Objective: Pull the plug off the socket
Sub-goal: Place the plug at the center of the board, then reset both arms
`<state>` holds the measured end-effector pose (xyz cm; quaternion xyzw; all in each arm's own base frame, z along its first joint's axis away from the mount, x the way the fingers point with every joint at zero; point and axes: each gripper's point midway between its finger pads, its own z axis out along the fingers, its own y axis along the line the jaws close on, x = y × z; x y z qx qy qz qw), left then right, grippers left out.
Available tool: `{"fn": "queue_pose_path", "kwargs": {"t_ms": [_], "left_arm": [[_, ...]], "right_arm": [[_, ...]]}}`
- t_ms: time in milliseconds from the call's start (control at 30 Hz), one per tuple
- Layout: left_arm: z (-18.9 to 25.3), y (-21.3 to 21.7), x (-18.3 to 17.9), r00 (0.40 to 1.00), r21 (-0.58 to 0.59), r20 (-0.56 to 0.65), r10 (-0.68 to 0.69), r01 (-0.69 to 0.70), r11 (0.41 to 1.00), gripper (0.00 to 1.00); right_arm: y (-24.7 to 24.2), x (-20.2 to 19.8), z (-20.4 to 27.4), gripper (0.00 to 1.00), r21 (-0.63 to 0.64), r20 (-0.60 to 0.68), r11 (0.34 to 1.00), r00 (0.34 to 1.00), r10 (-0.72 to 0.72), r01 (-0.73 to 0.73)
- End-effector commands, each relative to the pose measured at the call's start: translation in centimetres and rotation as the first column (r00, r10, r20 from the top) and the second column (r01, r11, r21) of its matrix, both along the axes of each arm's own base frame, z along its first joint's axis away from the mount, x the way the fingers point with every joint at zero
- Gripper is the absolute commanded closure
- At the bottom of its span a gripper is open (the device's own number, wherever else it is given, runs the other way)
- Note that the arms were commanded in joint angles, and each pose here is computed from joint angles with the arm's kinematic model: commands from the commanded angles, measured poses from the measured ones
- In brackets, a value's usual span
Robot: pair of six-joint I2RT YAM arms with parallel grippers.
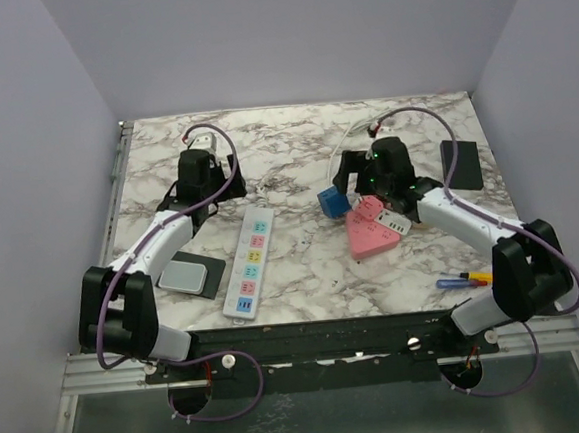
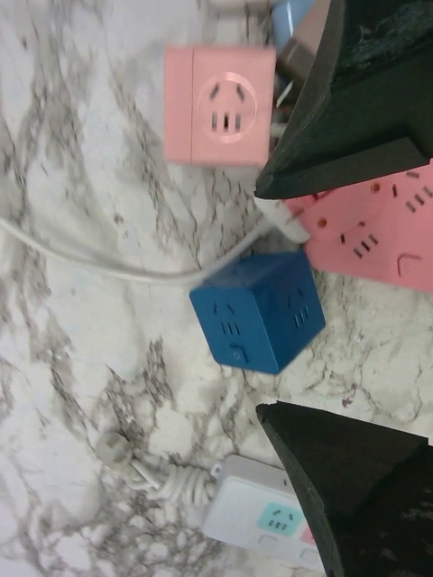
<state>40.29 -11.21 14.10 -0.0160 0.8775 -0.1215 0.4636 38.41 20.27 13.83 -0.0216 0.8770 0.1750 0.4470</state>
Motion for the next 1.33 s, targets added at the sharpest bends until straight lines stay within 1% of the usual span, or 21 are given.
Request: {"fn": "queue_pose_path", "kwargs": {"t_ms": [0,100,167,267,367,433,500,667,767,1000,1300], "left_arm": [[2.6,2.0,0.5,0.989,0.020,0.118,0.094,-0.097,0.995,0.01],[4.5,3.3,0.2,0.968,0.016,0.207,0.143,-0.150,0.989,0.01],[5.6,4.7,-0.4,0.948,0.035,0.254,0.192,-0.208,0.978,0.01],[8.1,6.3,-1.4,0.917,0.057,0.327,0.228,-0.260,0.964,0.01],[10.4,7.5,-2.4,0.883,0.062,0.394,0.254,-0.301,0.951,0.01],[12.0,8.1,-3.1,0.858,0.054,0.438,0.266,-0.321,0.946,0.01],[13.0,8.3,-3.8,0.840,0.052,0.477,0.257,-0.319,0.946,0.01],[14.6,8.3,-4.9,0.806,0.027,0.540,0.240,-0.302,0.953,0.01],[14.8,8.2,-5.0,0.805,0.022,0.545,0.236,-0.296,0.955,0.01],[14.6,8.0,-4.8,0.810,0.017,0.537,0.235,-0.289,0.957,0.01],[14.1,8.0,-4.5,0.817,0.027,0.526,0.237,-0.294,0.955,0.01]], "right_arm": [[-5.1,0.3,1.0,0.00,-0.001,0.032,0.994,0.994,-0.108,0.108],[-9.0,0.3,1.5,0.00,-0.026,0.054,0.980,0.979,-0.197,0.198],[-11.7,0.0,2.1,0.00,-0.041,0.077,0.964,0.963,-0.260,0.263],[-15.1,-0.9,3.9,0.00,-0.048,0.161,0.936,0.928,-0.337,0.348],[-17.7,-1.9,6.2,0.00,-0.080,0.275,0.898,0.875,-0.398,0.433],[-18.9,-2.4,7.8,0.00,-0.078,0.352,0.874,0.834,-0.425,0.479],[-19.4,-3.0,9.2,0.00,-0.057,0.419,0.868,0.801,-0.427,0.493],[-19.3,-4.6,11.8,0.00,0.004,0.551,0.889,0.741,-0.385,0.459],[-19.3,-5.0,12.2,0.00,0.007,0.575,0.892,0.728,-0.373,0.452],[-19.3,-4.8,12.0,0.00,-0.003,0.566,0.892,0.736,-0.371,0.452],[-19.5,-4.9,12.4,0.00,0.003,0.566,0.886,0.730,-0.384,0.465]]}}
